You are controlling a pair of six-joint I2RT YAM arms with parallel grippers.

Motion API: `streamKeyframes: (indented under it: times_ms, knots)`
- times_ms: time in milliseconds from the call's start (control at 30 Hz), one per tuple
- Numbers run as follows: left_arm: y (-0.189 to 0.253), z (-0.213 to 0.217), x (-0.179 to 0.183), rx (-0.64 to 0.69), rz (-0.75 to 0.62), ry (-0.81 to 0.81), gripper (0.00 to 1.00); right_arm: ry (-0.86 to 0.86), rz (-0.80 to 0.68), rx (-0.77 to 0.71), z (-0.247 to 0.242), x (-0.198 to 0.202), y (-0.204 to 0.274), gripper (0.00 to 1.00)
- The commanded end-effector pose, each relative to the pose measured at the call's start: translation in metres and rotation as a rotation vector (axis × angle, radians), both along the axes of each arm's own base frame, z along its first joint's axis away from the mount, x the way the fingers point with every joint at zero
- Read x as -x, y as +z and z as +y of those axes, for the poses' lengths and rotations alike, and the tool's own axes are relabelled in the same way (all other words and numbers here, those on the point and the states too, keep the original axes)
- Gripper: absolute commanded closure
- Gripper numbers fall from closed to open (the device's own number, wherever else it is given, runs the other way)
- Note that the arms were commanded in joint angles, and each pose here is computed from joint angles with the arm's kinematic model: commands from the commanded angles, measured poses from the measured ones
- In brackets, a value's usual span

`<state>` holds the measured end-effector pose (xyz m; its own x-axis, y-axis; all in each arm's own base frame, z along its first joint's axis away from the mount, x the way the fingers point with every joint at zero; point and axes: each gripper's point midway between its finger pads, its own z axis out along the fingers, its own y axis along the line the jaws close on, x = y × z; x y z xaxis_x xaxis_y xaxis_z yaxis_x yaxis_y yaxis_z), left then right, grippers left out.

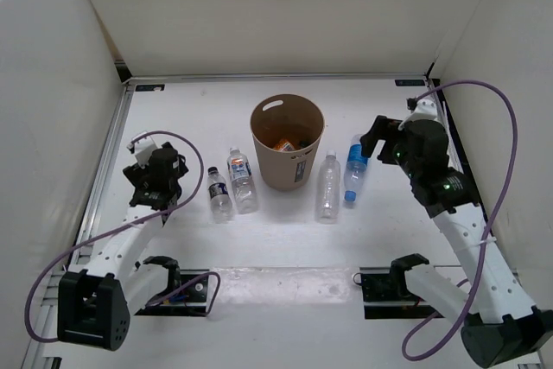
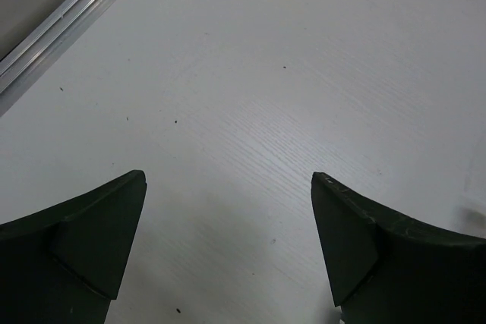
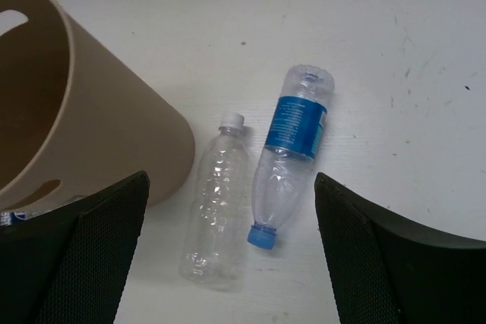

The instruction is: Put the plastic bottles in the bin

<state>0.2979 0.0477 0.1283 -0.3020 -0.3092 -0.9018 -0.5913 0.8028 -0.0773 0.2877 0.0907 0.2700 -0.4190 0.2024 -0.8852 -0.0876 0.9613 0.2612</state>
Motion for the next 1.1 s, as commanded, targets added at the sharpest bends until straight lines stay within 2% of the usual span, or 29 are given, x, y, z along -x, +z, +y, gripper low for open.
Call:
streamKeyframes:
  times_ms: [0, 267, 367, 400, 633, 700, 733, 800, 833, 1067]
  knots:
    - [0.01, 0.004, -0.004, 0.003, 0.004, 0.032, 0.0, -0.107, -0.014, -0.002, -0.022, -0.003, 0.017, 0.1]
    - [0.0, 0.015, 0.0, 0.02, 0.086, 0.103, 0.0, -0.039, 0.18, -0.226, -0.047, -0.018, -0.028, 0.1]
    - [-0.001, 0.014, 0.001, 0.026, 0.07, 0.093, 0.0, -0.125, 0.288, -0.198, -0.063, -0.023, -0.045, 0.1]
    - [0.001, 0.013, 0.001, 0.029, 0.059, 0.088, 0.0, -0.121, 0.382, -0.173, -0.058, -0.03, -0.069, 0.1]
    - [0.001, -0.001, -0.01, 0.045, 0.022, -0.028, 0.0, -0.053, 0.648, -0.054, -0.021, -0.06, -0.121, 0.1]
    - [0.001, 0.0, -0.011, 0.05, 0.021, -0.023, 0.0, -0.052, 0.661, -0.054, -0.016, -0.069, -0.121, 0.1]
    - [0.002, 0.0, -0.011, 0.048, 0.02, -0.025, 0.0, -0.049, 0.71, -0.05, -0.014, -0.072, -0.138, 0.1]
    - [0.002, -0.001, -0.013, 0.052, 0.018, -0.03, 0.0, -0.024, 0.69, -0.063, -0.01, -0.084, -0.136, 0.1]
    - [0.001, -0.001, -0.013, 0.052, 0.02, -0.033, 0.0, -0.032, 0.748, -0.057, -0.011, -0.086, -0.155, 0.1]
    - [0.002, 0.0, -0.013, 0.051, 0.013, -0.031, 0.0, -0.015, 0.87, -0.117, -0.008, -0.093, -0.185, 0.1]
